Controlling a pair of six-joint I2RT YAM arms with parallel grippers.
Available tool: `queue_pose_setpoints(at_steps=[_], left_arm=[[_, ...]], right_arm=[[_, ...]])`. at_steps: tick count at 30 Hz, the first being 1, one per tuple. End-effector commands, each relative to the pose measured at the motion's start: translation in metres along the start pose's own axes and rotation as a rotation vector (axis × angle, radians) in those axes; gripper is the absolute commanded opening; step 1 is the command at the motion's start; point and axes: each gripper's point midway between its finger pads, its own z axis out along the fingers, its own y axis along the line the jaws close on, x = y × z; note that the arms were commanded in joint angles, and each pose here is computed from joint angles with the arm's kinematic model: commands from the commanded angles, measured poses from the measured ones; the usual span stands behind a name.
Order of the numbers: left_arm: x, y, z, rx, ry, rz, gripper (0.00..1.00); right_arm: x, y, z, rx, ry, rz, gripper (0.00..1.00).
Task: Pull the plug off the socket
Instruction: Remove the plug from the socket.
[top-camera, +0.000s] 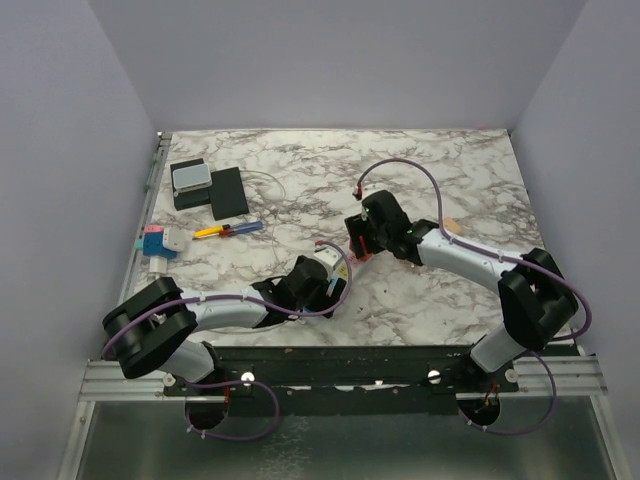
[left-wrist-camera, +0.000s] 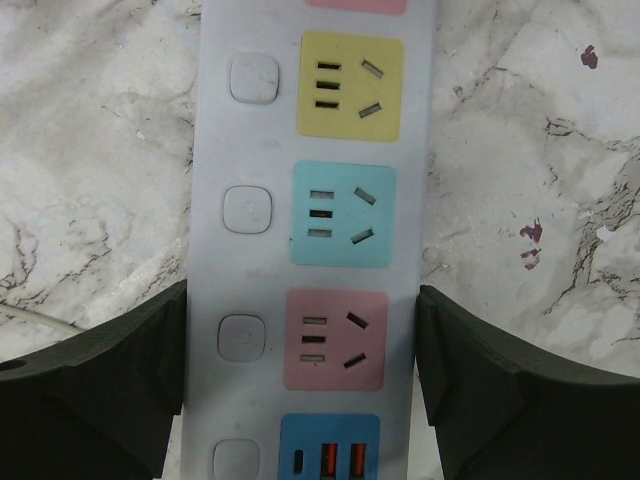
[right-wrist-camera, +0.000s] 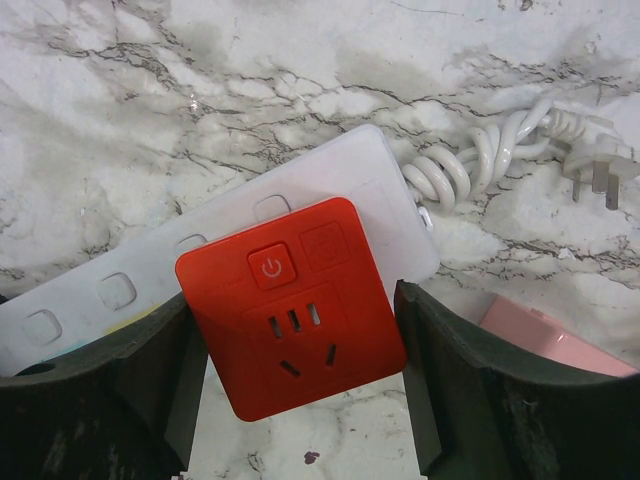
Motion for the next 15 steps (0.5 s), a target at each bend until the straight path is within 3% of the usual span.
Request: queue_pose_setpoints(at_steps=[1,10,15], left_arm=[[0.042,0.034,-0.003,-0.161,0.137,-0.084,0.0],[0.043,0.035,-0.003,-0.161,0.139,-0.085,0.0],[0.043,0.035,-0.003,-0.163,0.14,-0.088,0.0]], right_arm=[[-0.024,-0.001,-0.016,0.08,-0.102,0.114,0.01],[-0.021,-0.01,-0.015,0.146,-0.091,0.122,0.01],[-0.029,-0.013,-0.013,0.095,-0.101,0.153,0.01]])
